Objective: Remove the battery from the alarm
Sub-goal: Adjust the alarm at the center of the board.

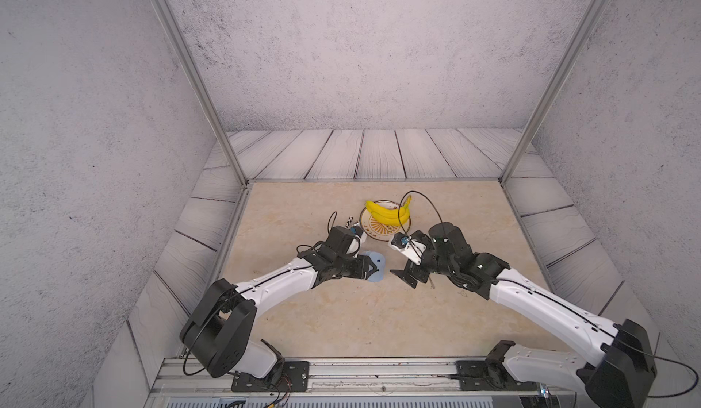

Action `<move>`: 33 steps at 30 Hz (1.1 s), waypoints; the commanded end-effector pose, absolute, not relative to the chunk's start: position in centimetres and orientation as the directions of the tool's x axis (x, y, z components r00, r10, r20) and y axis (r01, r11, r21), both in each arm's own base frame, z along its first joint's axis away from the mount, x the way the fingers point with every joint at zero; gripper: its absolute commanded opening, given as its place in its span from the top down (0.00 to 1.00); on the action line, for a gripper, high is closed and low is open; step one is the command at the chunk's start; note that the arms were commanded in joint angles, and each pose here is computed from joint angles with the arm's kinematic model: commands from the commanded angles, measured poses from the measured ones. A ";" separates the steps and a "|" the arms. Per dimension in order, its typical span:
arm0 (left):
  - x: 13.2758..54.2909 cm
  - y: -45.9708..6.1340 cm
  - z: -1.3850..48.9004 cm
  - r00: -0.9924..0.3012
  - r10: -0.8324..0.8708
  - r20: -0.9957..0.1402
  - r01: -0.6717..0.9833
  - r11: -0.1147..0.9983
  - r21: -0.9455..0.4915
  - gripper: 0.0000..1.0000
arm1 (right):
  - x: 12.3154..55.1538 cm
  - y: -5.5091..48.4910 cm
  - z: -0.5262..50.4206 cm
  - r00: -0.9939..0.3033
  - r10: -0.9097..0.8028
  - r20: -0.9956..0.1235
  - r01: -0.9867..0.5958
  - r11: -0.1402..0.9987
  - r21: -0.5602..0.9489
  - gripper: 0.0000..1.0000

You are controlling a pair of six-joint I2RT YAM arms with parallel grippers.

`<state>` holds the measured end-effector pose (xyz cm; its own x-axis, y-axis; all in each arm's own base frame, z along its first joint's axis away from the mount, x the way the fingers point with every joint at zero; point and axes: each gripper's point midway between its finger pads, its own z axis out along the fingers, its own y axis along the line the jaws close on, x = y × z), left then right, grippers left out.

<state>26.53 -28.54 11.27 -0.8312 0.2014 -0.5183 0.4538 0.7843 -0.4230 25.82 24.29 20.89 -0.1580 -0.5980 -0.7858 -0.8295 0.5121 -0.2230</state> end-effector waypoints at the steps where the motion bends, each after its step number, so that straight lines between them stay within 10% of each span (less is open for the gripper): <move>1: 26.7 -24.6 9.5 -0.752 0.464 -0.469 0.513 0.858 0.026 0.61 | 27.6 18.7 21.1 -0.390 -0.439 -0.809 -0.592 0.793 -0.145 0.00; 9: 28.5 -28.1 10.8 -0.556 0.754 -0.351 0.550 0.650 0.525 0.62 | 26.7 11.4 20.2 -0.496 -0.230 -0.837 -0.339 0.939 -0.058 0.00; 17: 28.5 -30.7 8.5 -0.462 0.854 -0.241 0.538 0.485 0.689 0.61 | 25.9 9.9 19.5 -0.514 -0.184 -0.838 -0.274 0.961 -0.043 0.00; 33: 25.0 -32.8 6.2 -0.466 0.836 -0.291 0.660 0.547 0.515 0.20 | 26.6 7.8 18.8 -0.528 -0.100 -0.843 -0.160 0.987 -0.017 0.00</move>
